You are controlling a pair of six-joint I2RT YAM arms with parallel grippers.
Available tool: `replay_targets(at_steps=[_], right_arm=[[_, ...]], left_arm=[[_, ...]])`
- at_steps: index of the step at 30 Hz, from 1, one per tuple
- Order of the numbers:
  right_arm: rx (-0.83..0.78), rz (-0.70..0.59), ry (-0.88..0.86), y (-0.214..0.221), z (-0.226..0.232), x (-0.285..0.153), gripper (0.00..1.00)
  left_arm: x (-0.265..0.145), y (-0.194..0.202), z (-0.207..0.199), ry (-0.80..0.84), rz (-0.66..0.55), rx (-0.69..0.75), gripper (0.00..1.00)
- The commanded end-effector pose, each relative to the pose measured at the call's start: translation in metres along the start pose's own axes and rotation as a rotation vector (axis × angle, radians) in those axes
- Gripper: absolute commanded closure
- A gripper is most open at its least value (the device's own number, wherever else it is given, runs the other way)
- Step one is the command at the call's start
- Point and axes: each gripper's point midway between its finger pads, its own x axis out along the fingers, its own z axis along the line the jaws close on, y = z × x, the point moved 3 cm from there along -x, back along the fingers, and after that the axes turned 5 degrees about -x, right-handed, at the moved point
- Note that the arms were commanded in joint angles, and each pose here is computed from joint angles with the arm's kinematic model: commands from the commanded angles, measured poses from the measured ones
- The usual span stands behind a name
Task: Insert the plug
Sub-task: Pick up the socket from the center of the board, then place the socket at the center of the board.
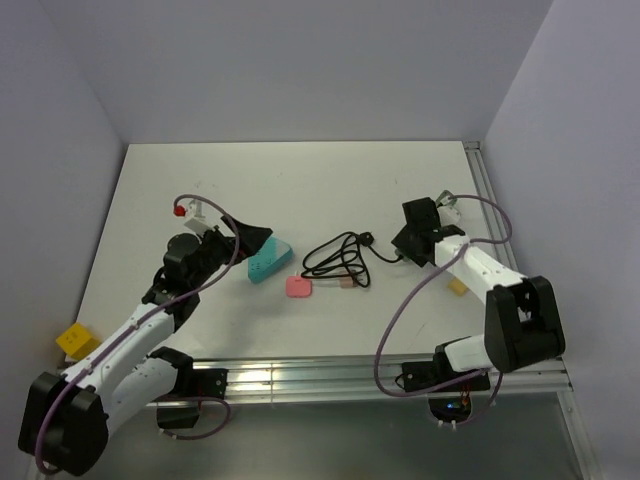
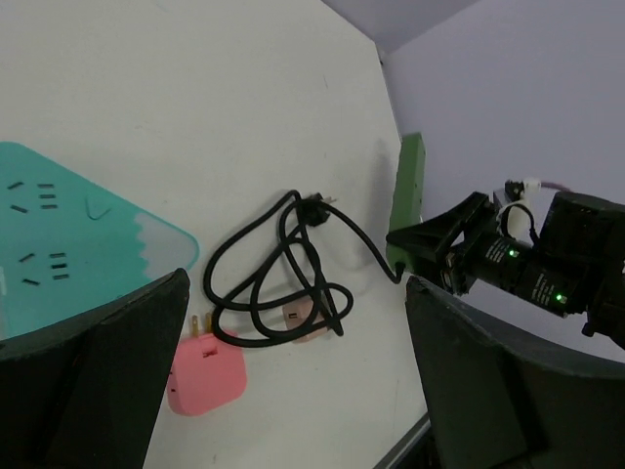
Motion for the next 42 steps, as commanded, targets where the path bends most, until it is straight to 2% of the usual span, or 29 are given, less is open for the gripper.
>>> replay_targets(at_steps=[1,8,9,12,13,16,17,22,26,33,38,42], right_arm=[[-0.069,-0.095,-0.307,-0.016,0.041,-0.029,1.00],[-0.178,-0.122,-0.807,-0.003,0.081,-0.084,1.00],[-0.205,-0.106,-0.912,0.002,0.090,-0.094,1.00],[-0.249,-0.042,-1.054,0.018,0.100,-0.101,1.00],[-0.284,-0.017,-1.173,0.023,0.108,-0.115,1.00],[-0.340,0.050,-1.342,0.038,0.117,-0.126,1.00],[-0.350,0.067,-1.365,0.044,0.116,-0.125,1.00],[-0.468,-0.014,-1.472,0.055,0.123,-0.150,1.00],[-0.544,0.047,-1.597,0.078,0.133,-0.176,1.00],[-0.547,0.150,-1.769,0.097,0.139,-0.201,1.00],[-0.556,0.224,-1.801,0.111,0.145,-0.209,1.00],[-0.556,0.225,-1.858,0.111,0.143,-0.221,1.00]], left_arm=[[0.010,-0.002,-0.037,0.166,0.037,0.056,0.01],[0.011,0.015,-0.059,0.304,0.128,0.092,0.01],[0.013,0.017,-0.059,0.310,0.139,0.096,0.01],[0.015,0.027,-0.069,0.362,0.187,0.113,0.01],[0.015,0.030,-0.071,0.374,0.200,0.114,0.01],[0.018,0.039,-0.077,0.422,0.257,0.099,0.00],[0.018,0.041,-0.077,0.426,0.274,0.092,0.01],[0.022,0.044,-0.076,0.427,0.300,0.079,0.01],[0.017,0.042,-0.081,0.462,0.281,0.097,0.01],[0.013,0.041,-0.085,0.543,0.245,0.113,0.00],[0.015,0.045,-0.085,0.579,0.250,0.111,0.01],[0.023,0.049,-0.079,0.568,0.264,0.087,0.01]])
